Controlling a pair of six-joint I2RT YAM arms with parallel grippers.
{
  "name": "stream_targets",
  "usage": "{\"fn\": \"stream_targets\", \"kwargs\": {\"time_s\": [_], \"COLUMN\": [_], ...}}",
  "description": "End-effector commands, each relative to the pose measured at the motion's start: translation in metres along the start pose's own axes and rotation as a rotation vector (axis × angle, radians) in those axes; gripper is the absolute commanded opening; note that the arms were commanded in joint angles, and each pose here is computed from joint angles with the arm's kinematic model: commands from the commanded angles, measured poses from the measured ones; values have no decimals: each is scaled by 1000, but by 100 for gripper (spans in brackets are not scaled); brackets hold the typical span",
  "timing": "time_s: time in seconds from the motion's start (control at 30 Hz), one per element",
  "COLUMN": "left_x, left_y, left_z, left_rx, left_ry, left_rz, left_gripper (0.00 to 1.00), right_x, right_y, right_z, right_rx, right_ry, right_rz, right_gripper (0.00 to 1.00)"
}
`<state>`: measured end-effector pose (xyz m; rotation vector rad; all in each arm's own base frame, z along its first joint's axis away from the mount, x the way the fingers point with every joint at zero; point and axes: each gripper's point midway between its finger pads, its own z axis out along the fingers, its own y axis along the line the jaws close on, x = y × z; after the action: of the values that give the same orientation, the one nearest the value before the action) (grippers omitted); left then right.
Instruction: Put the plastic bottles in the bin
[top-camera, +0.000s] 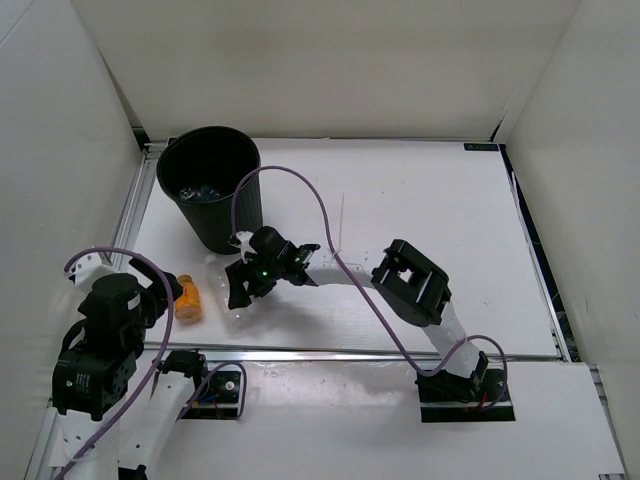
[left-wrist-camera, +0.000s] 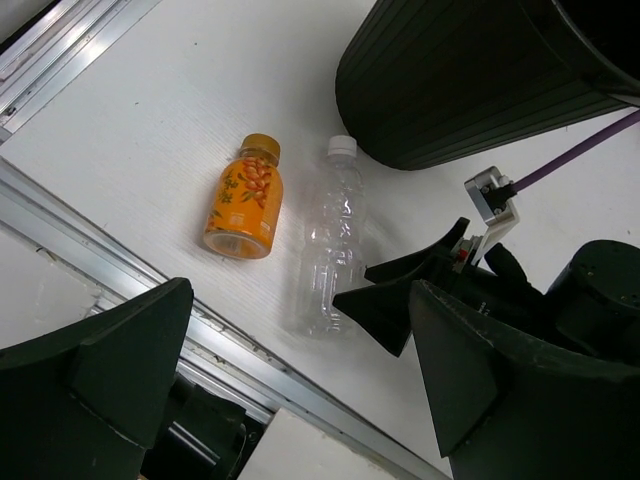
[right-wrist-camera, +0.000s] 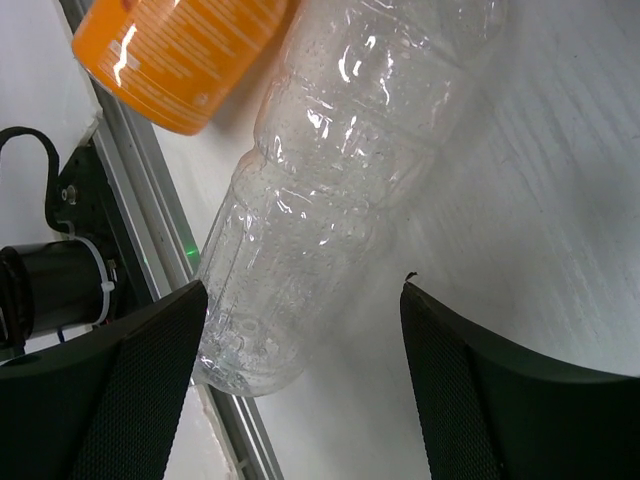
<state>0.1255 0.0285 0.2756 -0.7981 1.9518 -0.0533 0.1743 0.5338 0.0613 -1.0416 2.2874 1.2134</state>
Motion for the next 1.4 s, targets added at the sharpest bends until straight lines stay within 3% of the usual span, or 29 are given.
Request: {"fn": "stream_targets", "kwargs": {"time_s": [0.0, 0.23, 0.47, 0.63, 0.8, 1.03, 1.17, 1.3, 1.37], "left_x": [17, 19, 17, 17, 13, 1, -1, -4, -2], "left_y": [17, 16, 16, 17, 18, 25, 28, 32, 33], "left_z": [-1, -3, -8, -9, -12, -13, -10, -7, -4], "left_rx": [-58, -37, -13, -7, -5, -55, -95, -126, -143], "left_ry": [55, 63, 49, 42, 23, -45, -63, -87, -82], "left_rz": [36, 51, 60, 66, 47, -55, -88, -129, -129], "left_gripper": [100, 100, 100, 100, 100, 100, 100, 100, 100], "right_x": [3, 8, 28, 39, 64, 57, 29, -57, -126], "right_y": [1, 5, -24, -25, -33, 7, 41, 80, 99], "right_z": [4, 28, 27, 21, -10, -82, -122, -171, -205], "right_rx": [7, 52, 199, 230, 299, 353, 409, 436, 448], "right_ry": [38, 86, 128, 155, 195, 134, -2, -258, -422], "right_rz": [25, 21, 80, 94, 108, -98, -258, -343, -375], "right_gripper": [81, 81, 75, 61, 40, 32, 27, 26, 24]}}
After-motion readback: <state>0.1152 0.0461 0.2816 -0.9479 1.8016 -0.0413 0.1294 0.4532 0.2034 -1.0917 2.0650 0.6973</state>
